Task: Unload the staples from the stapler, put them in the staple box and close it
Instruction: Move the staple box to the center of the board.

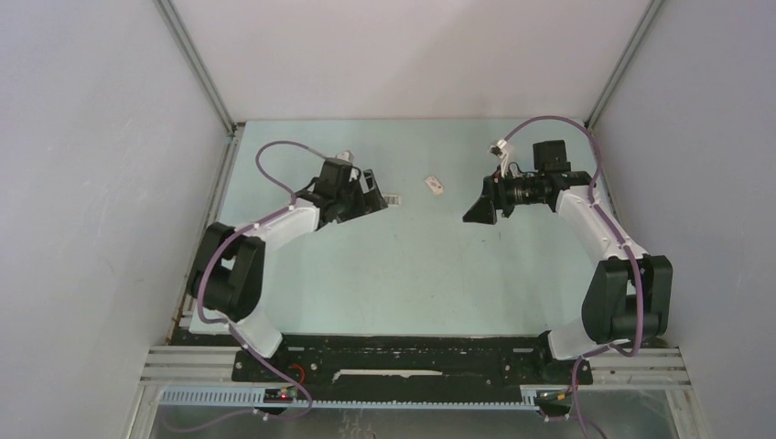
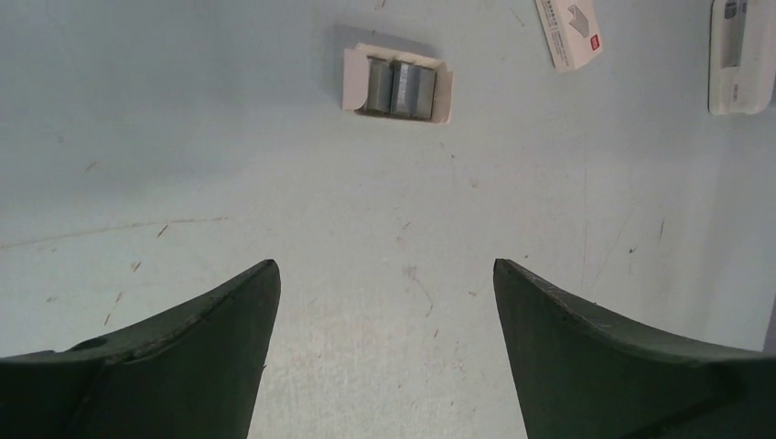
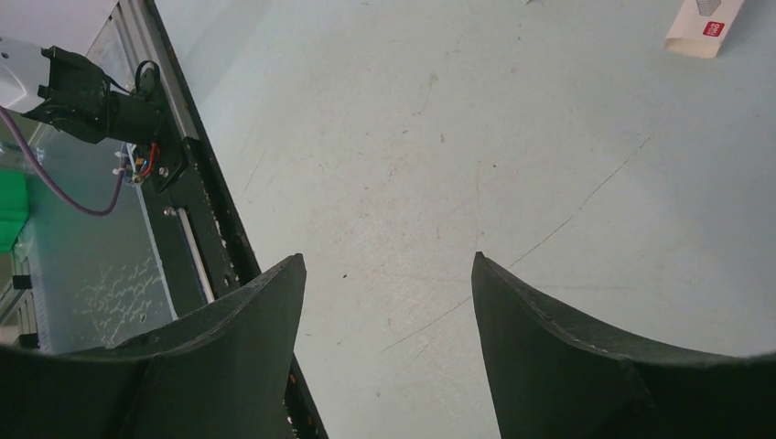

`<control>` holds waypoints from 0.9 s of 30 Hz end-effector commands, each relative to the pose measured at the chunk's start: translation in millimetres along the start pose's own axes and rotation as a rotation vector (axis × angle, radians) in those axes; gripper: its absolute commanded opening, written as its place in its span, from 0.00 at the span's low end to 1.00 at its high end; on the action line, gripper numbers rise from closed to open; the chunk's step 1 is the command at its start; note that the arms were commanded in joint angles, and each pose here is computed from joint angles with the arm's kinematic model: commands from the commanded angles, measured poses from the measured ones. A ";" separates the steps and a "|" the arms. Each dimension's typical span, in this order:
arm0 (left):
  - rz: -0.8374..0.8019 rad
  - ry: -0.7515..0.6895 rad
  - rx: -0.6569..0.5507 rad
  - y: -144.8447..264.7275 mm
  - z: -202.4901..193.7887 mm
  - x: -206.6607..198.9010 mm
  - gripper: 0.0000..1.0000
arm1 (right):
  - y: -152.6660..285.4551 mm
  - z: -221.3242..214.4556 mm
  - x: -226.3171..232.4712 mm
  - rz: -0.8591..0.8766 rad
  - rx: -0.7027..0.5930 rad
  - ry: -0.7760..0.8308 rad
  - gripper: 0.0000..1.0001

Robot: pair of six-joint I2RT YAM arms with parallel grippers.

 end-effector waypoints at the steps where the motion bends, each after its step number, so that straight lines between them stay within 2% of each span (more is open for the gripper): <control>1: -0.072 -0.001 -0.054 -8.2 32.7 -30.0 0.91 | 4.9 3.2 -1.9 -0.004 -0.023 0.020 0.76; 7: 0.075 -0.048 0.001 -36.5 41.0 -20.5 0.86 | 5.2 1.8 -5.6 0.000 -0.025 0.003 0.76; 14: 0.165 -0.102 0.053 -51.3 52.3 -18.1 0.73 | 3.5 0.4 -8.3 0.003 -0.022 -0.006 0.76; 22: 0.185 -0.135 0.115 -66.7 56.0 -15.1 0.53 | 2.8 -1.8 -12.6 -0.001 -0.018 -0.019 0.76; 27: 0.169 -0.129 0.140 -72.9 56.4 -13.3 0.47 | 2.3 -2.7 -14.6 0.000 -0.017 -0.027 0.76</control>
Point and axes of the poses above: each gripper's point midway between its finger pads, its own y axis back along the fingers, its own x axis along the line the jaws close on, z = x × y, the point moved 6 cm from there along y, back along the fingers, and after that the axes turned 1 degree about y, right-handed, at the moved point
